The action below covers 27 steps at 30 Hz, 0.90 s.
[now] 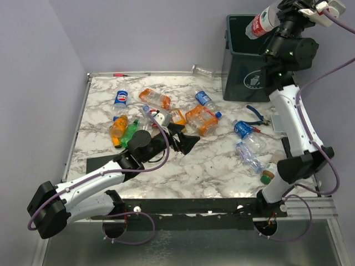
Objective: Put the plastic bottles in the bin
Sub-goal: Place the plastic bottle in the trash bin.
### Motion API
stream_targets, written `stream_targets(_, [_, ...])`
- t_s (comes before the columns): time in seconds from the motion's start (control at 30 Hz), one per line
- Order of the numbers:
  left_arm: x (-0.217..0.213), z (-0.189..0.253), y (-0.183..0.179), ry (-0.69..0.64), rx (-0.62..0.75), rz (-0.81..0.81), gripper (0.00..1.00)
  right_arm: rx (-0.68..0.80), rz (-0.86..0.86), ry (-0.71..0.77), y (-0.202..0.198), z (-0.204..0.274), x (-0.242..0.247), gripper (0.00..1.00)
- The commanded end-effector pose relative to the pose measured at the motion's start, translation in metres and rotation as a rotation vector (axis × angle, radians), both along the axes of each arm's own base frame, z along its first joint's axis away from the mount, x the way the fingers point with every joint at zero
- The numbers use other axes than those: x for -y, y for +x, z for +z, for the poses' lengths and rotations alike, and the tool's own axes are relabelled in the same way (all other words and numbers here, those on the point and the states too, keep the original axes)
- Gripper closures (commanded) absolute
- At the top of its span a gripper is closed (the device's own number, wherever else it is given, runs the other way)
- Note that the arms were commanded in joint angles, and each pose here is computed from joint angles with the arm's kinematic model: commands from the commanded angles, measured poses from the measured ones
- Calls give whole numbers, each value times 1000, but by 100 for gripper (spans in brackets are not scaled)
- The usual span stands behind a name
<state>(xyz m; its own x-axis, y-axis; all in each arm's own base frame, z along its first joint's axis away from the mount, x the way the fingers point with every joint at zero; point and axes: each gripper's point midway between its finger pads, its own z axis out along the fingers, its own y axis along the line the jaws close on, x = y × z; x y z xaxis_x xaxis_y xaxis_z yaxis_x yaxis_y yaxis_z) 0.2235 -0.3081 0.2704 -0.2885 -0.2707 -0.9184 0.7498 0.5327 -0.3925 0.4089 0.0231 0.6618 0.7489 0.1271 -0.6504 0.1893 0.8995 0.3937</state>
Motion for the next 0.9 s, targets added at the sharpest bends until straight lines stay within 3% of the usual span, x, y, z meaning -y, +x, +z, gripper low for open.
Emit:
stream_targets(0.0, [-6, -11, 7, 50, 8, 50, 1, 56, -90, 86, 45, -15, 39, 99])
stream_targets(0.27, [-15, -21, 20, 110, 10, 133, 1, -33, -99, 143, 133, -76, 86, 99])
stream_targets(0.3, [-15, -20, 20, 111, 10, 133, 1, -47, -96, 154, 142, -85, 88, 91])
stream_targets(0.37, [-15, -20, 20, 112, 9, 132, 1, -88, -58, 157, 159, -99, 89, 53])
stream_targets(0.47, [-16, -22, 22, 121, 9, 143, 1, -127, -16, 167, 173, -111, 83, 8])
stream_targets(0.5, [-16, -22, 23, 123, 7, 146, 1, -135, -2, 171, 175, -112, 80, 4])
stream_targets(0.7, [-18, -20, 24, 123, 5, 158, 1, -93, 105, 165, 160, -82, 52, 1])
stream_targets(0.87, [-25, -17, 28, 121, 0, 207, 1, -94, 259, 136, 125, -55, -2, 0])
